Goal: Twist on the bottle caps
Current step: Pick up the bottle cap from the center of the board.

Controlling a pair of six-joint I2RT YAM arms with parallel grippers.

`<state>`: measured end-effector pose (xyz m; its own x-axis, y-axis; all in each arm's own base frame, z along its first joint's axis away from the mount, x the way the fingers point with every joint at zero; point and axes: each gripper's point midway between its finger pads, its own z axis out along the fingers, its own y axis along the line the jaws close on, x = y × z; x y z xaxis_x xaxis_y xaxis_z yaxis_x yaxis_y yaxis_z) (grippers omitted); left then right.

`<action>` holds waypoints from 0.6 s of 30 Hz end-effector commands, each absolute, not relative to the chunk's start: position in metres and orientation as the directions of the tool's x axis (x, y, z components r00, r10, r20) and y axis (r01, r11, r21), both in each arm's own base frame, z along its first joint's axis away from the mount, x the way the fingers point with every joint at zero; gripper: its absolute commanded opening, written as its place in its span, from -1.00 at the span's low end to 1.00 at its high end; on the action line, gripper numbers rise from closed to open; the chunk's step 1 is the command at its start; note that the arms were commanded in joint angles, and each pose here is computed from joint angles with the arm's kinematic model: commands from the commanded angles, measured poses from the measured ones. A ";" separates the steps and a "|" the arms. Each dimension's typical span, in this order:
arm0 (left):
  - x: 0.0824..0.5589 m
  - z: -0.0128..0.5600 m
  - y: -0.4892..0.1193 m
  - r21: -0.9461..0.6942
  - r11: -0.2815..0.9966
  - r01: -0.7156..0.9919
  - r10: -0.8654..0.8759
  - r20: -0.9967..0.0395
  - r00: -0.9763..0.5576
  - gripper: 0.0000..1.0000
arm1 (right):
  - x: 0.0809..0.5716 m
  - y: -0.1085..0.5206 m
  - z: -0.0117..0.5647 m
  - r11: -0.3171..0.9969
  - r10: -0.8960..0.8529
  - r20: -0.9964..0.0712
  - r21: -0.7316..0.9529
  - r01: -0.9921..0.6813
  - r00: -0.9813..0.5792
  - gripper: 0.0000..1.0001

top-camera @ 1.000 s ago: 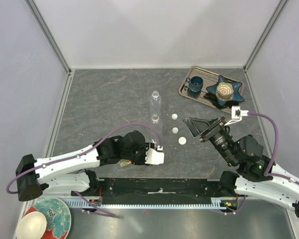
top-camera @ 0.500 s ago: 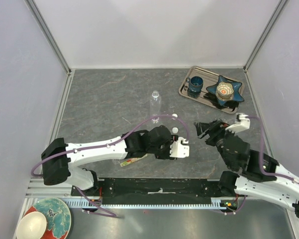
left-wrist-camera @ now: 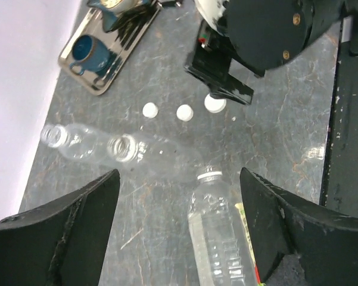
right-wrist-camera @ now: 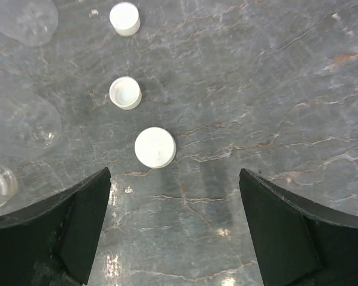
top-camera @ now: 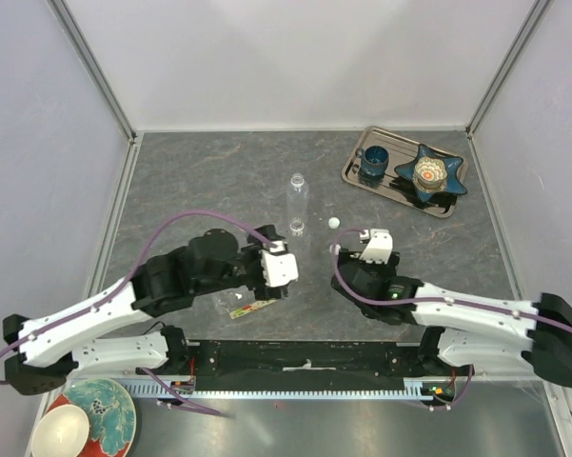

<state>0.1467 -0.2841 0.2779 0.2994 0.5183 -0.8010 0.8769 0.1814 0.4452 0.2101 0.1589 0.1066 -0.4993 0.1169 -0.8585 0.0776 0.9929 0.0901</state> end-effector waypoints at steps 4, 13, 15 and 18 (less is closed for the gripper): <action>0.147 0.250 -0.236 0.389 0.273 0.880 0.551 -0.813 0.189 0.82 | 0.233 0.211 0.075 0.996 0.087 -0.910 0.066 0.066 -0.405 0.94; 0.146 0.243 -0.222 0.390 0.309 0.868 0.545 -0.820 0.175 0.99 | 0.234 0.208 0.035 0.988 0.010 -0.943 -0.042 0.150 -0.334 0.93; 0.151 0.240 -0.220 0.400 0.325 0.857 0.557 -0.813 0.169 0.99 | 0.234 0.206 0.033 0.986 0.019 -0.946 -0.037 0.165 -0.323 0.92; 0.156 0.232 -0.216 0.414 0.335 0.847 0.582 -0.797 0.159 0.99 | 0.233 0.201 0.027 0.983 0.026 -0.948 -0.033 0.178 -0.318 0.92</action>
<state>0.1469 -0.2210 0.2367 0.1997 0.5739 -0.7942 0.8649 0.2777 0.4181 0.2279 0.2017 0.0233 -0.3811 -0.0357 -0.9239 0.1258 0.9880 -0.0901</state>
